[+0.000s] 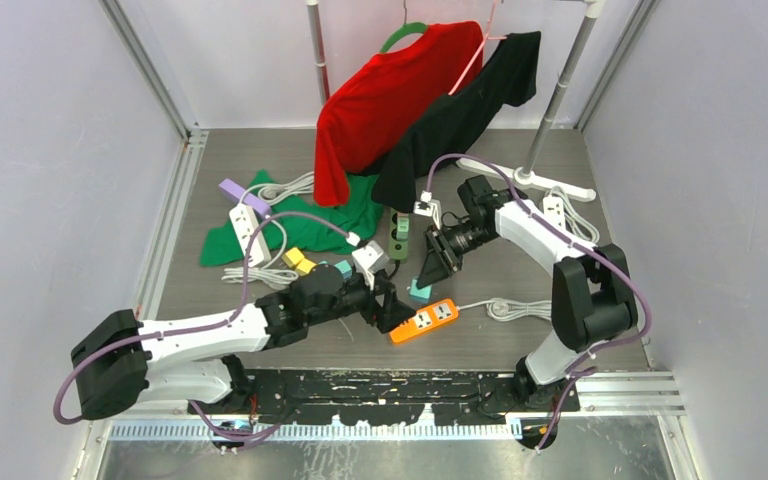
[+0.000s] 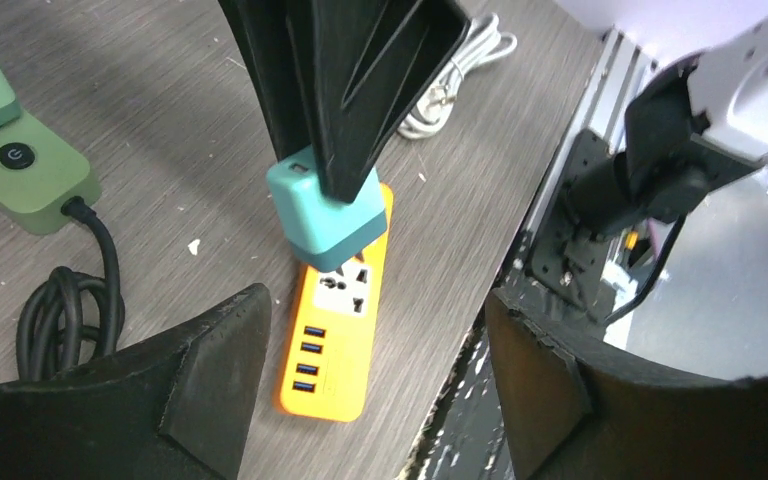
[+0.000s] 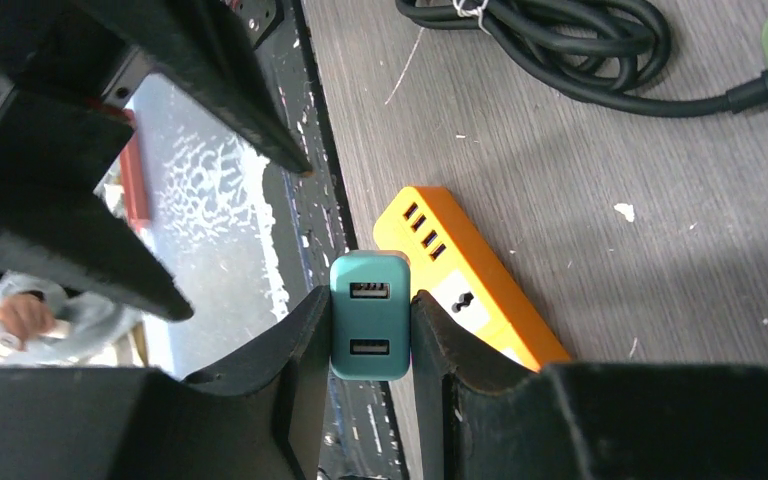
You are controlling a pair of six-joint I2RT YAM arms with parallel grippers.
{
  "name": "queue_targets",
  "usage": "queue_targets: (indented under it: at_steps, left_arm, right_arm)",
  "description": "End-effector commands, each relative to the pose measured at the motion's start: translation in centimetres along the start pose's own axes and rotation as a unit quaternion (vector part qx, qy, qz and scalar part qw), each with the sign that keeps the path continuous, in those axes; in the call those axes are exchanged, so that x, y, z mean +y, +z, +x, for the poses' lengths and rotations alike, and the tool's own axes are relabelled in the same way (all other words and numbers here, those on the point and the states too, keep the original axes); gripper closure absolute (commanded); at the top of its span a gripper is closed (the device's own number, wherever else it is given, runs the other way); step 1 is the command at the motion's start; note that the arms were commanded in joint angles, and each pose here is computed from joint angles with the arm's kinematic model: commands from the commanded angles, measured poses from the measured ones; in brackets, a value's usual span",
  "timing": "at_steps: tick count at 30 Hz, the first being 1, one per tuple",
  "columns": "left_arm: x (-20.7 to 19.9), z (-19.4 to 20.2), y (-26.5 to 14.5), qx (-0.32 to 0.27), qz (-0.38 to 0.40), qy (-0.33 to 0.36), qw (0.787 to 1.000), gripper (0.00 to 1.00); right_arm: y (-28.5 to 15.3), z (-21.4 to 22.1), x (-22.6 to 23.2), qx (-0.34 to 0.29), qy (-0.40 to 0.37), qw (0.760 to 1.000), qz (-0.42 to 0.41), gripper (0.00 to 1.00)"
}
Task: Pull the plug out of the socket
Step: Remove the plug from the socket, then place the plug at the center of the board.
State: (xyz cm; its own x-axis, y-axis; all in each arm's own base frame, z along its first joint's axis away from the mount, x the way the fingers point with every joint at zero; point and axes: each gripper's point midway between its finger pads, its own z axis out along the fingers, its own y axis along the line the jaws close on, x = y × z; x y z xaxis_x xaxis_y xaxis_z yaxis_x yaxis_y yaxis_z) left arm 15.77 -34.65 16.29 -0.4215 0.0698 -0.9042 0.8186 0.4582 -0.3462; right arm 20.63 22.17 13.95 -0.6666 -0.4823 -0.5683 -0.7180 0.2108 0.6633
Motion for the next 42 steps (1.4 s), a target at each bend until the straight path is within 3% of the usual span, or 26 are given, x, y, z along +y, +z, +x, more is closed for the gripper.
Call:
queue_targets:
  at_steps: [1, 6, 14, 18, 25, 26, 28, 29, 42]
  left_arm:
    - [0.0, -2.3, 0.1, -0.005, -0.034, -0.065, 0.997, 0.22]
    - [0.1, -2.6, 1.2, 0.022, -0.072, -0.086, 0.993, 0.20]
    - [2.2, -0.5, 3.0, 0.091, -0.246, -0.019, 0.965, 0.20]
    - [3.2, -0.3, 3.8, 0.103, -0.293, -0.003, 0.950, 0.20]
    - [3.8, -0.8, 4.7, 0.081, -0.315, -0.003, 0.946, 0.23]
    - [3.9, -0.8, 4.8, 0.078, -0.317, -0.004, 0.945, 0.25]
    - [4.0, -0.9, 4.9, 0.072, -0.320, -0.007, 0.945, 0.38]
    - [4.0, -0.9, 5.0, 0.070, -0.321, -0.011, 0.944, 0.40]
    - [3.7, -1.1, 6.2, 0.061, -0.313, -0.013, 0.948, 0.35]
  right_arm:
    - [-0.2, -1.9, -0.4, -0.017, 0.067, 0.998, -0.001, 0.99]
    - [-0.1, -1.8, -1.1, -0.007, 0.098, 0.995, 0.001, 0.98]
    - [0.0, -1.7, -1.2, -0.007, 0.103, 0.995, 0.001, 0.97]
    - [0.0, -1.7, -1.3, -0.005, 0.104, 0.995, 0.003, 0.97]
    - [0.0, -1.7, -1.4, -0.005, 0.104, 0.995, 0.004, 0.97]
    - [0.0, -1.6, -1.4, -0.004, 0.105, 0.994, 0.003, 0.97]
    - [0.0, -1.6, -1.3, -0.004, 0.106, 0.994, 0.003, 0.97]
    - [0.0, -1.5, -1.3, -0.002, 0.108, 0.994, 0.003, 0.97]
    - [0.0, -1.4, -1.1, -0.002, 0.109, 0.994, -0.001, 0.95]
